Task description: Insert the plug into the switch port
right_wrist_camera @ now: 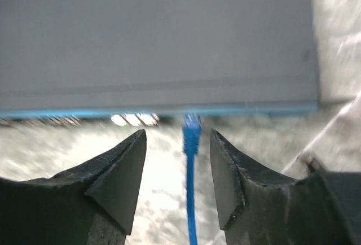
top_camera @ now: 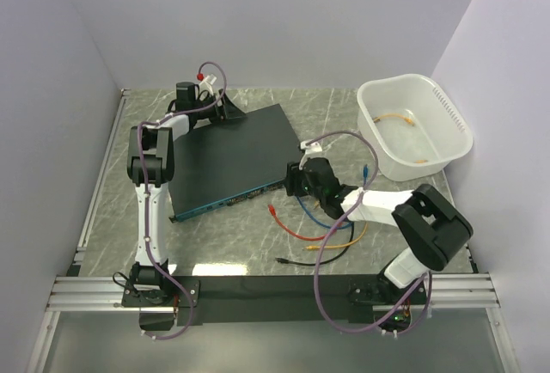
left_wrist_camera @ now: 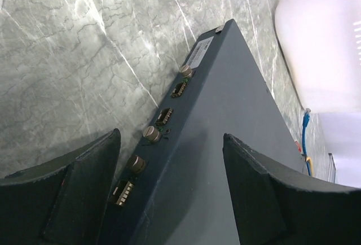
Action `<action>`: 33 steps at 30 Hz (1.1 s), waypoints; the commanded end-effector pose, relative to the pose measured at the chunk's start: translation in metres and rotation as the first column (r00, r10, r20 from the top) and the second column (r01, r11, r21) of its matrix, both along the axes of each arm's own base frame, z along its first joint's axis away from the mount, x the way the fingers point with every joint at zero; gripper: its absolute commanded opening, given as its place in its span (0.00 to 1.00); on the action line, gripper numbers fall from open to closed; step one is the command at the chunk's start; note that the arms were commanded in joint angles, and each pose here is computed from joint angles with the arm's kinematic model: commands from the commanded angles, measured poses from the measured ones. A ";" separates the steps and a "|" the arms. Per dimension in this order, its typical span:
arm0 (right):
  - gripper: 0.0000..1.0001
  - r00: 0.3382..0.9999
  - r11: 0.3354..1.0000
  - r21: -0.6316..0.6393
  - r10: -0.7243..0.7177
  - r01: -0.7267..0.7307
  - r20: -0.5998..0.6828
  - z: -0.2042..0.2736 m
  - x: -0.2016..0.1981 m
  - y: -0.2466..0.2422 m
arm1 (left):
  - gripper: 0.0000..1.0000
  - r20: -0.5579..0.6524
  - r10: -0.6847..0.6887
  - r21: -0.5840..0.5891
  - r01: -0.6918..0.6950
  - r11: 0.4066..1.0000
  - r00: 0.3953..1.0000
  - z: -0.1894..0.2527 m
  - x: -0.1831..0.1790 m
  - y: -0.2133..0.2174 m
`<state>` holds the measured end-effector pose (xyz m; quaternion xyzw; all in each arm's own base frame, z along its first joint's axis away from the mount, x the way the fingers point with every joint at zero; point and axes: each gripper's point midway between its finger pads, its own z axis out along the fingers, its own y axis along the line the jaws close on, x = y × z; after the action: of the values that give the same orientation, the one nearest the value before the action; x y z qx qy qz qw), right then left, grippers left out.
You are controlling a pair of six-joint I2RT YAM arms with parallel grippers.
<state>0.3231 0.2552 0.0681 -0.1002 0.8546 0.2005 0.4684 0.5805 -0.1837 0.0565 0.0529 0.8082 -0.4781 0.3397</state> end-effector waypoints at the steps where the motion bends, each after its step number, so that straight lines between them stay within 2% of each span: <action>1: 0.54 0.997 1.000 0.003 -0.009 0.009 -0.073 -0.011 -0.003 0.006 | 0.79 -0.200 -0.029 -0.026 0.024 0.999 0.979 -0.020 -0.035 -0.008; 6: 0.53 0.995 1.000 -0.016 -0.025 0.024 -0.094 -0.018 -0.002 0.004 | 0.79 -0.205 -0.028 -0.028 0.023 0.999 0.978 -0.021 -0.035 -0.008; 9: 0.47 0.994 0.999 -0.030 -0.033 0.030 -0.108 -0.025 -0.002 0.003 | 0.79 -0.212 -0.026 -0.031 0.020 0.999 0.977 -0.021 -0.036 -0.007; 12: 0.37 0.992 0.999 -0.038 -0.039 0.034 -0.120 -0.031 -0.003 0.001 | 0.78 -0.218 -0.028 -0.035 0.021 0.999 0.975 -0.024 -0.036 -0.007; 16: 0.19 0.992 0.998 -0.048 -0.055 0.050 -0.115 -0.031 0.001 0.001 | 0.78 -0.213 -0.032 -0.041 0.024 0.999 0.976 -0.023 -0.032 -0.008; 19: 0.11 0.992 0.996 -0.056 -0.073 0.067 -0.105 -0.029 0.009 0.002 | 0.78 -0.225 -0.044 -0.046 0.035 0.998 0.973 -0.025 -0.032 -0.009; 25: 0.02 0.995 0.995 -0.062 -0.087 0.084 -0.052 -0.014 0.028 0.008 | 0.77 -0.237 -0.056 -0.048 0.046 0.998 0.970 -0.028 -0.034 -0.011; 33: 0.00 0.991 0.992 -0.029 -0.119 0.121 0.056 0.025 0.063 0.009 | 0.77 -0.244 -0.073 -0.037 0.066 0.997 0.967 -0.031 -0.036 -0.016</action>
<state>0.3140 0.2492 0.0243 -0.1084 0.9121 0.1373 0.3707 0.5810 -0.1833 0.0565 0.0493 0.8142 -0.4767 0.3277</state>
